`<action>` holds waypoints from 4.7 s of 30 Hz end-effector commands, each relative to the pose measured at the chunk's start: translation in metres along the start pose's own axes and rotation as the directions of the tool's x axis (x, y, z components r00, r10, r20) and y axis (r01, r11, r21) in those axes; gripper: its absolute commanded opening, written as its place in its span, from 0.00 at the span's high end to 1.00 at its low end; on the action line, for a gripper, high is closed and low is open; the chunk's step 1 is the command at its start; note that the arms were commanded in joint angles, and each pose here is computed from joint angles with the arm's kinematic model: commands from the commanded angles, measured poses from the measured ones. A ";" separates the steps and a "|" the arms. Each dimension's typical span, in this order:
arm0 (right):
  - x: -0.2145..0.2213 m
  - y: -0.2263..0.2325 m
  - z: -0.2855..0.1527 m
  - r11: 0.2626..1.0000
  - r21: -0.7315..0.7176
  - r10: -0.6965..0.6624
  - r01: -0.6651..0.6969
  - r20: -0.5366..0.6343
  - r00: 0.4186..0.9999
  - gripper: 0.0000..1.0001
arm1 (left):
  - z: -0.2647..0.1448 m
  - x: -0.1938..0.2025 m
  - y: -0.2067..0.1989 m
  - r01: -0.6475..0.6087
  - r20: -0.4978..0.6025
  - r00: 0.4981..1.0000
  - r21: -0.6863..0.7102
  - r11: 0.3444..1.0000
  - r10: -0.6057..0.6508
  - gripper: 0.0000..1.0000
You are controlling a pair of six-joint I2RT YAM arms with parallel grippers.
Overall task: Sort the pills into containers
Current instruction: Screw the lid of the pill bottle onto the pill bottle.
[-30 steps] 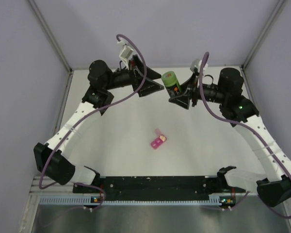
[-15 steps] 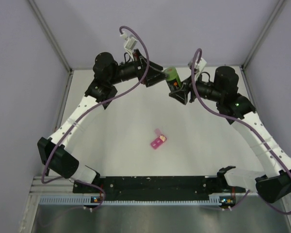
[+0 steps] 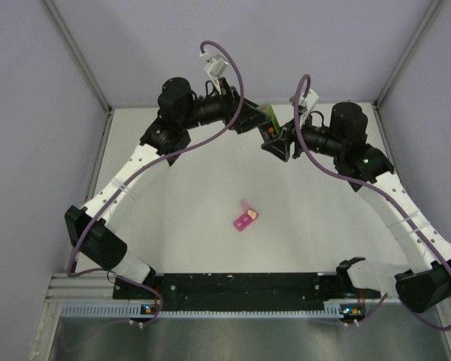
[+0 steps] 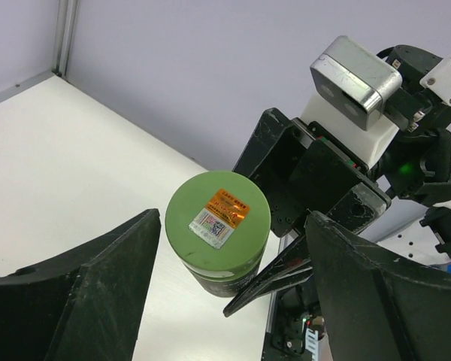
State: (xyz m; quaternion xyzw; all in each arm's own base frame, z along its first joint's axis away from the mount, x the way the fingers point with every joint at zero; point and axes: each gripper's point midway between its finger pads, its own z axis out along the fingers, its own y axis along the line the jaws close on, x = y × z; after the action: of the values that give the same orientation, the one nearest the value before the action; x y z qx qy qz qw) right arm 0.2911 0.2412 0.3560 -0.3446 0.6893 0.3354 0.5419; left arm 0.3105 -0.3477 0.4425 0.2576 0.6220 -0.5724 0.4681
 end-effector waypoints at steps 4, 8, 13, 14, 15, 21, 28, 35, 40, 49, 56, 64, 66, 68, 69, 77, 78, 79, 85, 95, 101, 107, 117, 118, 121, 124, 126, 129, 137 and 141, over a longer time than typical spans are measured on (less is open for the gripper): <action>-0.023 0.007 -0.002 0.999 -0.012 -0.034 0.035 0.064 0.997 1.00 | 0.002 -0.011 -0.009 -0.057 0.026 0.998 0.016 0.998 0.057 0.28; -0.021 0.008 -0.003 0.999 -0.015 -0.033 0.034 0.063 0.997 1.00 | 0.003 -0.009 -0.012 -0.060 0.022 0.998 0.037 0.998 0.059 0.44; -0.017 0.015 -0.005 0.998 -0.046 -0.040 0.043 0.060 0.997 1.00 | 0.001 -0.004 -0.018 -0.081 0.011 0.997 0.077 0.994 0.080 0.68; -0.017 0.017 -0.006 0.997 -0.059 -0.045 0.049 0.062 0.997 1.00 | 0.000 -0.002 -0.020 -0.089 0.005 0.996 0.093 0.992 0.089 0.71; -0.017 0.020 -0.007 0.996 -0.074 -0.045 0.049 0.063 0.997 1.00 | -0.001 0.001 -0.021 -0.096 -0.001 0.995 0.106 0.990 0.097 0.75; -0.022 0.035 -0.016 0.984 -0.169 -0.044 0.058 0.087 0.995 1.00 | -0.011 0.023 -0.034 -0.143 -0.053 0.986 0.208 0.968 0.157 0.82; -0.023 0.063 -0.029 0.934 -0.348 -0.040 0.075 0.107 0.993 1.00 | -0.026 0.048 -0.051 -0.166 -0.100 0.972 0.350 0.922 0.214 0.85; -0.025 0.097 -0.049 0.824 -0.564 0.005 0.055 0.104 0.995 1.00 | -0.046 0.071 -0.075 -0.142 -0.130 0.960 0.534 0.834 0.247 0.85; -0.024 0.108 -0.056 0.764 -0.644 0.034 0.031 0.087 0.996 1.00 | -0.056 0.080 -0.087 -0.133 -0.147 0.950 0.608 0.783 0.276 0.81; -0.027 0.119 -0.066 0.699 -0.715 0.062 0.016 0.083 0.995 1.00 | -0.059 0.087 -0.090 -0.146 -0.148 0.941 0.637 0.757 0.306 0.63; -0.024 0.115 -0.062 0.731 -0.682 0.056 0.020 0.089 0.994 1.00 | -0.053 0.078 -0.090 -0.163 -0.121 0.948 0.610 0.775 0.295 0.25; -0.013 0.103 -0.054 0.803 -0.595 0.034 0.022 0.083 0.996 1.00 | -0.045 0.057 -0.085 -0.178 -0.078 0.963 0.530 0.829 0.257 0.01; -0.013 0.092 -0.049 0.851 -0.525 0.013 0.036 0.089 0.996 1.00 | -0.045 0.052 -0.084 -0.173 -0.068 0.969 0.501 0.848 0.239 0.01; -0.015 0.085 -0.047 0.880 -0.472 -0.008 0.056 0.102 0.995 1.00 | -0.045 0.042 -0.083 -0.181 -0.043 0.973 0.458 0.870 0.225 0.01; -0.017 0.082 -0.046 0.894 -0.444 -0.017 0.064 0.108 0.994 1.00 | -0.045 0.039 -0.080 -0.172 -0.041 0.977 0.434 0.884 0.210 0.01; -0.035 0.047 -0.036 0.972 -0.219 -0.062 0.088 0.123 0.990 1.00 | -0.033 -0.002 -0.055 -0.118 0.033 0.993 0.247 0.962 0.113 0.01; -0.035 0.041 -0.034 0.978 -0.190 -0.060 0.081 0.116 0.991 1.00 | -0.032 -0.007 -0.055 -0.117 0.035 0.993 0.239 0.964 0.112 0.01; -0.037 0.036 -0.033 0.984 -0.160 -0.059 0.077 0.115 0.992 1.00 | -0.030 -0.009 -0.056 -0.119 0.037 0.993 0.242 0.963 0.114 0.01; -0.036 0.018 -0.028 0.996 -0.072 -0.046 0.054 0.107 0.993 1.00 | -0.023 -0.025 -0.051 -0.066 0.070 0.996 0.202 0.977 0.053 0.01; -0.034 0.010 -0.024 0.998 -0.043 -0.037 0.041 0.104 0.994 1.00 | -0.004 -0.024 -0.026 -0.013 0.052 0.999 0.070 0.997 0.009 0.01; -0.028 0.003 -0.021 0.999 -0.010 -0.030 0.031 0.094 0.995 1.00 | 0.007 -0.017 -0.029 0.013 0.036 0.999 0.071 0.997 -0.016 0.04; -0.023 0.001 -0.019 1.000 -0.007 -0.023 0.024 0.086 0.996 1.00 | 0.012 -0.012 -0.028 0.019 0.024 1.000 0.069 0.997 -0.021 0.16; -0.018 0.005 -0.018 0.999 -0.032 -0.018 0.021 0.078 0.997 1.00 | 0.012 -0.010 -0.030 -0.013 0.018 1.000 0.088 0.996 0.011 0.40; -0.017 0.007 -0.018 0.999 -0.040 -0.018 0.021 0.077 0.997 1.00 | 0.013 -0.009 -0.031 -0.017 0.015 1.000 0.093 0.996 0.016 0.46; -0.018 0.010 -0.019 0.998 -0.058 -0.019 0.024 0.079 0.997 1.00 | 0.012 -0.003 -0.033 -0.028 0.000 1.000 0.118 0.993 0.028 0.63; -0.020 0.019 -0.022 0.995 -0.097 -0.025 0.033 0.087 0.996 1.00 | 0.008 0.004 -0.039 -0.050 -0.016 0.998 0.169 0.984 0.053 0.77; -0.020 0.027 -0.024 0.990 -0.139 -0.026 0.039 0.090 0.996 1.00 | 0.005 0.011 -0.044 -0.067 -0.030 0.997 0.208 0.976 0.075 0.82; -0.022 0.043 -0.029 0.974 -0.221 -0.034 0.056 0.102 0.994 1.00 | -0.002 0.025 -0.054 -0.090 -0.056 0.992 0.294 0.951 0.111 0.87; -0.020 0.093 -0.050 0.857 -0.511 -0.015 0.068 0.108 0.994 1.00 | -0.023 0.052 -0.080 -0.102 -0.115 0.976 0.501 0.859 0.183 1.00; -0.020 0.100 -0.055 0.830 -0.554 -0.010 0.066 0.104 0.995 1.00 | -0.031 0.060 -0.087 -0.104 -0.119 0.972 0.560 0.822 0.204 1.00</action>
State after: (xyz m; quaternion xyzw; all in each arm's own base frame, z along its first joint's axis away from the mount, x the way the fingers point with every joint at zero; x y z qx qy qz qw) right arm 0.2157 0.2482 0.3587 -0.4203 0.6196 0.4906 0.4457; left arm 0.2385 -0.3543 0.4306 0.4201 0.4976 -0.6444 0.4008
